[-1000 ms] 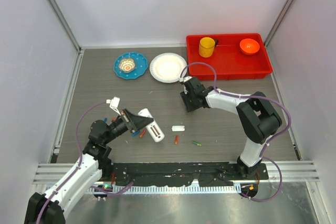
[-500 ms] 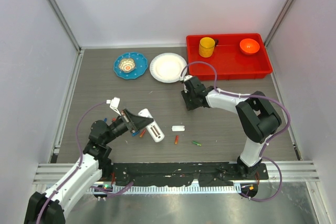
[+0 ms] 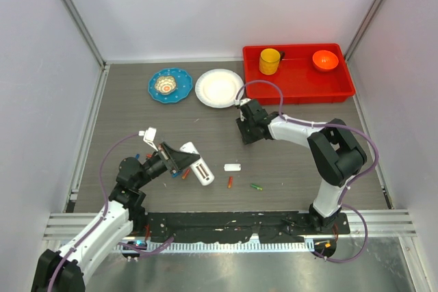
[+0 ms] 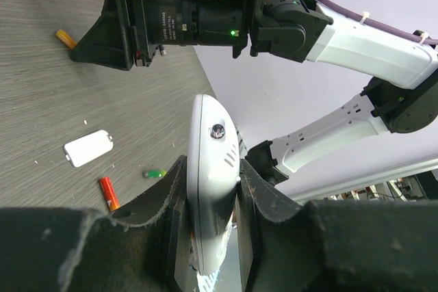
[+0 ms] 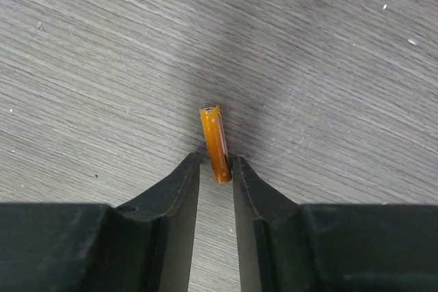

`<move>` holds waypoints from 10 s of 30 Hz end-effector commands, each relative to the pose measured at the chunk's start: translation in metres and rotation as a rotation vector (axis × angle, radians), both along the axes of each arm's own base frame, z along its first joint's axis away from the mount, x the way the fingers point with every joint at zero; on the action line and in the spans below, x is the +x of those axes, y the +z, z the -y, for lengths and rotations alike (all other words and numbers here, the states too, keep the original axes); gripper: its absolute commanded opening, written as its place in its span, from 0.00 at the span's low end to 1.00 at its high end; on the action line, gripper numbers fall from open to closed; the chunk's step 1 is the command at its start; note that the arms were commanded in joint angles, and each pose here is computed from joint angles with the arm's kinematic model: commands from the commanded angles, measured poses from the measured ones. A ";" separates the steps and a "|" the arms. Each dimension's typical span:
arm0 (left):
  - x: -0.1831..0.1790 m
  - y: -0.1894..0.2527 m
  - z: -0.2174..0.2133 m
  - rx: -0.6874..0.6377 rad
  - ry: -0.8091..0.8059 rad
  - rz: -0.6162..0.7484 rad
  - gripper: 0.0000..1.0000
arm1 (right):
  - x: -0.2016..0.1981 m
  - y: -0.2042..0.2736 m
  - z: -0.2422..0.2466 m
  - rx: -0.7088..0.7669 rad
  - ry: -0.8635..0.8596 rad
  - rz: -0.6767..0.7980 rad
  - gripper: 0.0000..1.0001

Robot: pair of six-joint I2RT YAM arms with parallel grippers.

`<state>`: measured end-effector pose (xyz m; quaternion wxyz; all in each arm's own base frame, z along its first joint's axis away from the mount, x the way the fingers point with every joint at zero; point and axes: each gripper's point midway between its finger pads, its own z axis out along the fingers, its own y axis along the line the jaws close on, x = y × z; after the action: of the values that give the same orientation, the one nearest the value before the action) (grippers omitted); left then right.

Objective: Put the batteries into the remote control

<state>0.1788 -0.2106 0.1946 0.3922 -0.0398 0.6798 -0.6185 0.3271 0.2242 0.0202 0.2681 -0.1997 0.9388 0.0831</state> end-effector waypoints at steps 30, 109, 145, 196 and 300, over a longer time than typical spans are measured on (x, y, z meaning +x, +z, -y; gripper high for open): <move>0.054 0.061 0.009 -0.231 0.088 0.134 0.00 | -0.070 0.132 0.002 0.231 -0.093 0.115 0.01; 0.021 0.072 0.046 -0.301 -0.100 0.188 0.00 | -0.155 0.183 -0.110 0.269 0.335 -0.034 0.01; -0.006 0.094 0.054 -0.357 -0.180 0.219 0.00 | -0.131 0.181 -0.127 0.259 0.302 0.024 0.01; 0.000 0.085 0.059 -0.343 -0.118 0.210 0.01 | -0.136 0.178 -0.130 0.321 0.252 -0.004 0.31; 0.008 0.135 0.056 -0.395 -0.187 0.320 0.00 | -0.165 0.208 -0.080 0.914 0.313 -0.053 0.55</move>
<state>0.2059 -0.2814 0.2620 0.3497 -0.0136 0.5910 -0.7268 0.1599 0.3018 0.2272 0.2824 -0.1924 0.7770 0.5287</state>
